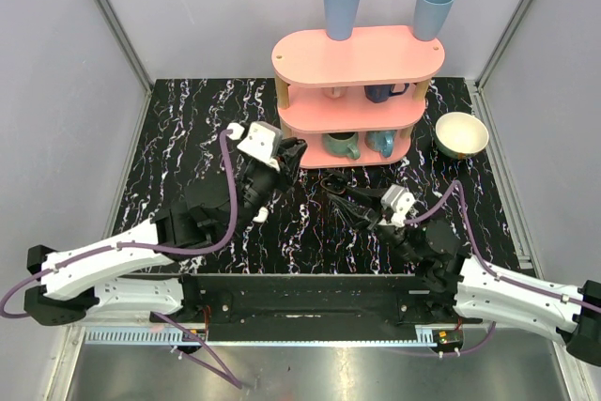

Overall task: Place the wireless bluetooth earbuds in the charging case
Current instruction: Insert the left earbud into the left side groove of the charging case.

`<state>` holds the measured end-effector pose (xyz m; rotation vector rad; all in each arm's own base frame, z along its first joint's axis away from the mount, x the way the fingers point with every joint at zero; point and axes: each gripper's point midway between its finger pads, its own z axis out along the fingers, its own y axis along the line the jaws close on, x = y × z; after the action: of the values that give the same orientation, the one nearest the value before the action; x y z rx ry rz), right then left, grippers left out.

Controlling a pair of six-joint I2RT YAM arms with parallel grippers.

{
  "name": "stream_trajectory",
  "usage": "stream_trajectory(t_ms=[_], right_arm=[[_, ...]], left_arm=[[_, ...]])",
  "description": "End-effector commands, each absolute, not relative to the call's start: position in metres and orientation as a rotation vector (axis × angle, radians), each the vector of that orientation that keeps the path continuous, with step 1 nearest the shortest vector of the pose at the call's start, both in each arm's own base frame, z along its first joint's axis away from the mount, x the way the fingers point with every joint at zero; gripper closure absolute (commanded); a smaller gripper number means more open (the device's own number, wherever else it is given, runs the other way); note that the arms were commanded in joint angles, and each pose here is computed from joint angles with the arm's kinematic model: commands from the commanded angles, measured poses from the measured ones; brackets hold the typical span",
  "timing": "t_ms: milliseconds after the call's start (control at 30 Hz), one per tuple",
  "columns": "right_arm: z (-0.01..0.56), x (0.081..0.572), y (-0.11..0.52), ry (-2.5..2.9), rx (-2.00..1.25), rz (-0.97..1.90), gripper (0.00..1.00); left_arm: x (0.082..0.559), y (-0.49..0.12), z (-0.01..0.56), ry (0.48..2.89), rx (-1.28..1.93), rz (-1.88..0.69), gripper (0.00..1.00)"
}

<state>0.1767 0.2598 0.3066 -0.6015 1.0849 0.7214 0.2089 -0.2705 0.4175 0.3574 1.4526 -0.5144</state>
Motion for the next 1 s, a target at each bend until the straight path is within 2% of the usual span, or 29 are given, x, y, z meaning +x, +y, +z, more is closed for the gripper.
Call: stream_trajectory(t_ms=[0,267,567,800,967], right_arm=[[0.361,0.175,0.254,0.973,-0.476,0.778,1.00],[0.366,0.179,0.257,0.956,-0.491,0.742,1.00],[0.368,0.177,0.249,0.941,-0.486,0.715,1.00],[0.367,0.176,0.245,0.939,-0.478,0.716,1.00],[0.369,0.176,0.245,0.939,-0.479,0.718,1.00]], left_arm=[[0.202,-0.267,0.454,1.364,0.287,-0.524,1.00],[0.191,-0.281,0.445,1.345,0.272,-0.336,1.00],[0.183,-0.300,0.438,1.315,0.359,-0.254,1.00],[0.175,-0.308,0.437,1.297,0.451,-0.328,1.00],[0.164,-0.310,0.443,1.280,0.453,-0.483,1.00]])
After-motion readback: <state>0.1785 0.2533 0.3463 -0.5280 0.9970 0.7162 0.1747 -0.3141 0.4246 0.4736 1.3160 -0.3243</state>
